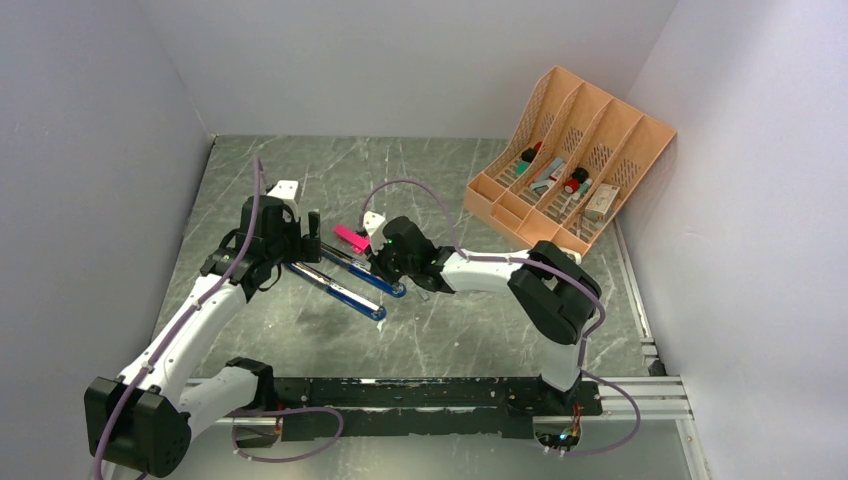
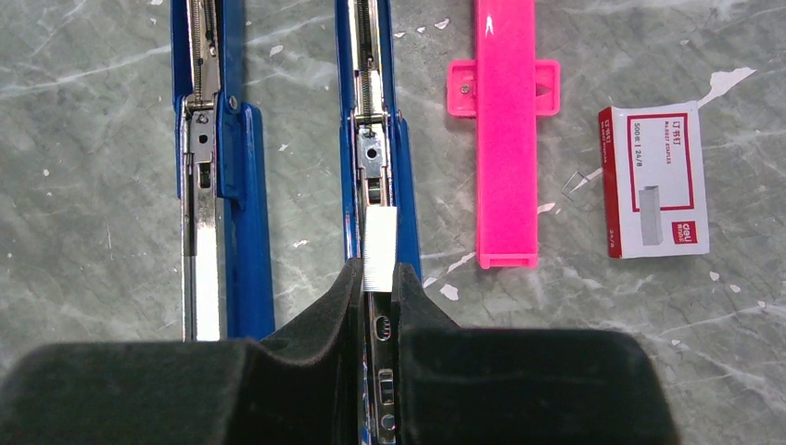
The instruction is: Load the staples into the stapler
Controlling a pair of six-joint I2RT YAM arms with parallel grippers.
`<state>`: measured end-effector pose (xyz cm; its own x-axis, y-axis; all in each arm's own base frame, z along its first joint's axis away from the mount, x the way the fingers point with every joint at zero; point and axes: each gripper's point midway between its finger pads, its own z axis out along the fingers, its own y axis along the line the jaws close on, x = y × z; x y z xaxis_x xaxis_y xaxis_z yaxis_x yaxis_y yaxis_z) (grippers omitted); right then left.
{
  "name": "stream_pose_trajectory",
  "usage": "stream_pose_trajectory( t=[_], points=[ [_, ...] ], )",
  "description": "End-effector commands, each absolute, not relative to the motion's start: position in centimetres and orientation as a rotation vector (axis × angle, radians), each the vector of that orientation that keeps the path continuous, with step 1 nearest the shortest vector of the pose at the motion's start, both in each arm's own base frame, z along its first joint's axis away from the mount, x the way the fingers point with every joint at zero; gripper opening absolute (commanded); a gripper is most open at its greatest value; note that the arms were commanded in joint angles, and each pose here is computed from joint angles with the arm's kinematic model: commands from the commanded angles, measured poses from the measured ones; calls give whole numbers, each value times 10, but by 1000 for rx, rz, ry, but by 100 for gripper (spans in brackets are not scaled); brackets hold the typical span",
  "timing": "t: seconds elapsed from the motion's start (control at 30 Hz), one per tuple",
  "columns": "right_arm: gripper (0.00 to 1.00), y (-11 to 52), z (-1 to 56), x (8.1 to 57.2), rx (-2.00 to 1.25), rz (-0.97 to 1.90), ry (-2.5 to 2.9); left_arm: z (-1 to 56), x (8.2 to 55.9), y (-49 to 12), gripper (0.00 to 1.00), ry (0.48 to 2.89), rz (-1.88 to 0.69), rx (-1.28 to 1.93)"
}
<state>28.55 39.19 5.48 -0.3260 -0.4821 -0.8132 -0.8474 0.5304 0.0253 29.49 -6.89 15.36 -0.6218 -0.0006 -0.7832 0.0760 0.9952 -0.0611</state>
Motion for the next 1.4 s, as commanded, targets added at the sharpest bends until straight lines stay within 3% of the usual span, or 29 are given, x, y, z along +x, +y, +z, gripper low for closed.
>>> stream_pose_trajectory(
  t=[0.0,1.37],
  points=[
    [0,399,62,287,-1089,602,1948,165,299,-73,96,2193,-138,70],
    [0,400,71,283,-1091,623,1894,165,299,-73,96,2195,-137,70]
  ],
)
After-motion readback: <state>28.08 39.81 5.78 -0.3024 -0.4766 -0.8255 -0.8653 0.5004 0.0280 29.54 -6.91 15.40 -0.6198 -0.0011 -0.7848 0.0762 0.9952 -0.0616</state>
